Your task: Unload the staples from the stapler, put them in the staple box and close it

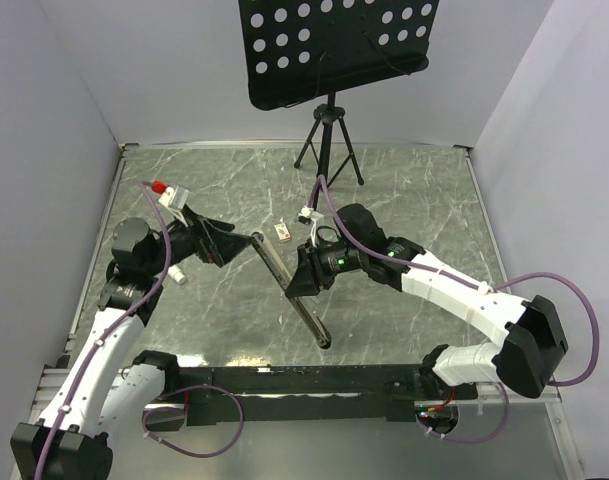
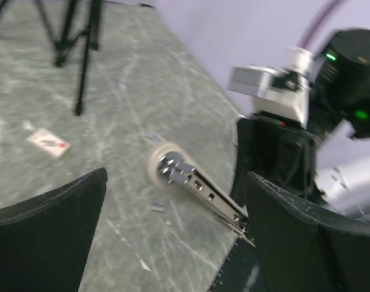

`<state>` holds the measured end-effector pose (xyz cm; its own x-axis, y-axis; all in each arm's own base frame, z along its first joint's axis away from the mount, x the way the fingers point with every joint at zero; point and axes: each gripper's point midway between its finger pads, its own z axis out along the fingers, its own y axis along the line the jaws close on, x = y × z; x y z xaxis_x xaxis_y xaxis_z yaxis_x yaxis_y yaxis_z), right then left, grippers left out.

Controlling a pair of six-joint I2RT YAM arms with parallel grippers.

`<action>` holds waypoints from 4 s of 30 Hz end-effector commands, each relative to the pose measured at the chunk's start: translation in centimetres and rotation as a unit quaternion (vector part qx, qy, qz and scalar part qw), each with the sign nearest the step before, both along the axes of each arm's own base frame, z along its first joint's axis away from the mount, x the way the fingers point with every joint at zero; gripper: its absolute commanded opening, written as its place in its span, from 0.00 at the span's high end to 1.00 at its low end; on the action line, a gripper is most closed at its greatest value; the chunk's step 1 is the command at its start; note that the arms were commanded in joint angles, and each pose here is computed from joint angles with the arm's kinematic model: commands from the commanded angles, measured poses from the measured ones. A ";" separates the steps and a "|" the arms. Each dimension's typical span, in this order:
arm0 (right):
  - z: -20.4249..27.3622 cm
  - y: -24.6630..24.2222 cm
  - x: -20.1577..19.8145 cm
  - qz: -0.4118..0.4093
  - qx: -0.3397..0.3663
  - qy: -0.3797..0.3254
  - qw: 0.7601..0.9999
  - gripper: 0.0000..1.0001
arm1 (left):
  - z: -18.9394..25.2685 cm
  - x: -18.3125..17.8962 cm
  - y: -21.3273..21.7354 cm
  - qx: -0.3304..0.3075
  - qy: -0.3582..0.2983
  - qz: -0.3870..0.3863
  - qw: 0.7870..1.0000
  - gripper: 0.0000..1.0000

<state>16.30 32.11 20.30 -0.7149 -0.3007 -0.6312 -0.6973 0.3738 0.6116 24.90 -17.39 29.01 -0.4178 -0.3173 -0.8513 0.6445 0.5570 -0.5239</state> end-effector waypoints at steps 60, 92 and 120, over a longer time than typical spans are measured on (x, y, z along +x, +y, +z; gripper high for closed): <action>0.5 5.4 3.8 -0.110 -0.096 -0.190 0.971 0.61 | -0.6 0.0 -1.6 -0.134 0.216 0.010 0.967 0.99; -4.1 -15.9 13.6 -0.351 -0.342 -0.128 0.862 1.00 | -5.7 5.0 6.2 0.121 0.131 0.223 0.958 0.03; -12.2 -27.1 23.2 -0.485 -0.425 0.034 0.764 0.94 | -6.5 5.1 7.6 0.131 0.135 0.262 0.946 0.03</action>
<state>37.09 5.24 6.58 -0.9197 0.0633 -0.3876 0.1293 0.9807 -0.1465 29.65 -10.12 22.03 -0.4960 -0.3466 -0.7961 0.1042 0.8865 -0.4509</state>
